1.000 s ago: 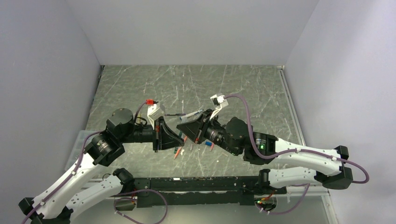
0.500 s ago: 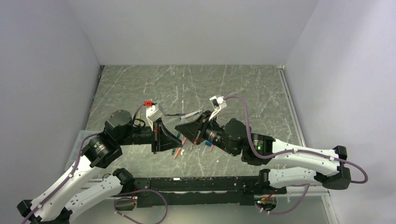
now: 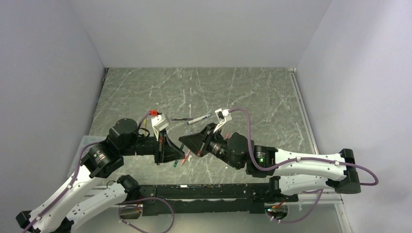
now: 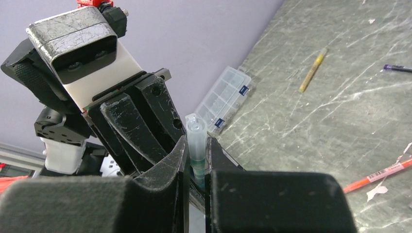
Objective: Insert the pens into the pen caps
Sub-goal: Press the pen cap onto the pen.
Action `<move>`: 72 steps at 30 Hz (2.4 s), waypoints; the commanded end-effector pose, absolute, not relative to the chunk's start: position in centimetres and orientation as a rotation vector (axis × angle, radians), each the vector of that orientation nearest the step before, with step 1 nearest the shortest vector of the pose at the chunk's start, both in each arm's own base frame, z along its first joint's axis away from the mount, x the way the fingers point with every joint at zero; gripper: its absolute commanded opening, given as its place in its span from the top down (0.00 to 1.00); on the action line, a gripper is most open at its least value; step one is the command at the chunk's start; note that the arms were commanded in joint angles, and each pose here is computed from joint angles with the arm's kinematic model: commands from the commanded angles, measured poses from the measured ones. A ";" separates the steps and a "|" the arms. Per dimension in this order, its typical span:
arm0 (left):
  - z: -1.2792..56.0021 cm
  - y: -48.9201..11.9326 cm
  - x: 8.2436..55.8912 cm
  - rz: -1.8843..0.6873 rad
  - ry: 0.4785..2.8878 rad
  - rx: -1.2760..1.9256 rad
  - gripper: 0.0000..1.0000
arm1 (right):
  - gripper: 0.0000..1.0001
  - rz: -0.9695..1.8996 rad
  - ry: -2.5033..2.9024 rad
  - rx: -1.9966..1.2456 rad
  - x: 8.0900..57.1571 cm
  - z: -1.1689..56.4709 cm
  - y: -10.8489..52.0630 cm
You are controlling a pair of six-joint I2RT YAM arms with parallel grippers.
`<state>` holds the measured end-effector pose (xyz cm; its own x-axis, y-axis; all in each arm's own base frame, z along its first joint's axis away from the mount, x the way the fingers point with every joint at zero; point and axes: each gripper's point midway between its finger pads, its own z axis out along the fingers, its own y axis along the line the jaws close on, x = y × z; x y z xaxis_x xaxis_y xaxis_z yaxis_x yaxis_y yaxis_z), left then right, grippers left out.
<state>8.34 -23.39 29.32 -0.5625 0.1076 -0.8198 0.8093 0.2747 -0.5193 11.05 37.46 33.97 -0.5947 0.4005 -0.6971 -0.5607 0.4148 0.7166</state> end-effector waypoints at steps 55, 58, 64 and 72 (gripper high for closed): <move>35.7 -24.6 9.2 -1.353 1.537 0.890 1.00 | 0.44 1.079 1.646 -0.245 10.3 41.9 32.2; 35.5 -24.7 9.0 -1.369 1.536 0.905 1.00 | 0.42 1.064 1.618 -0.230 10.8 43.1 32.1; 35.4 -24.8 8.6 -1.390 1.528 0.932 1.00 | 0.41 1.024 1.608 -0.220 11.7 44.2 33.1; 35.3 -24.7 8.3 -1.400 1.523 0.943 1.00 | 0.43 1.020 1.602 -0.225 12.6 44.9 34.6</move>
<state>8.79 -24.79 33.80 -0.4157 0.0175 -0.9094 0.9017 0.1391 -0.4095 12.09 34.69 42.54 -0.3386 0.3306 -0.8809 -0.6263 0.6195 0.4732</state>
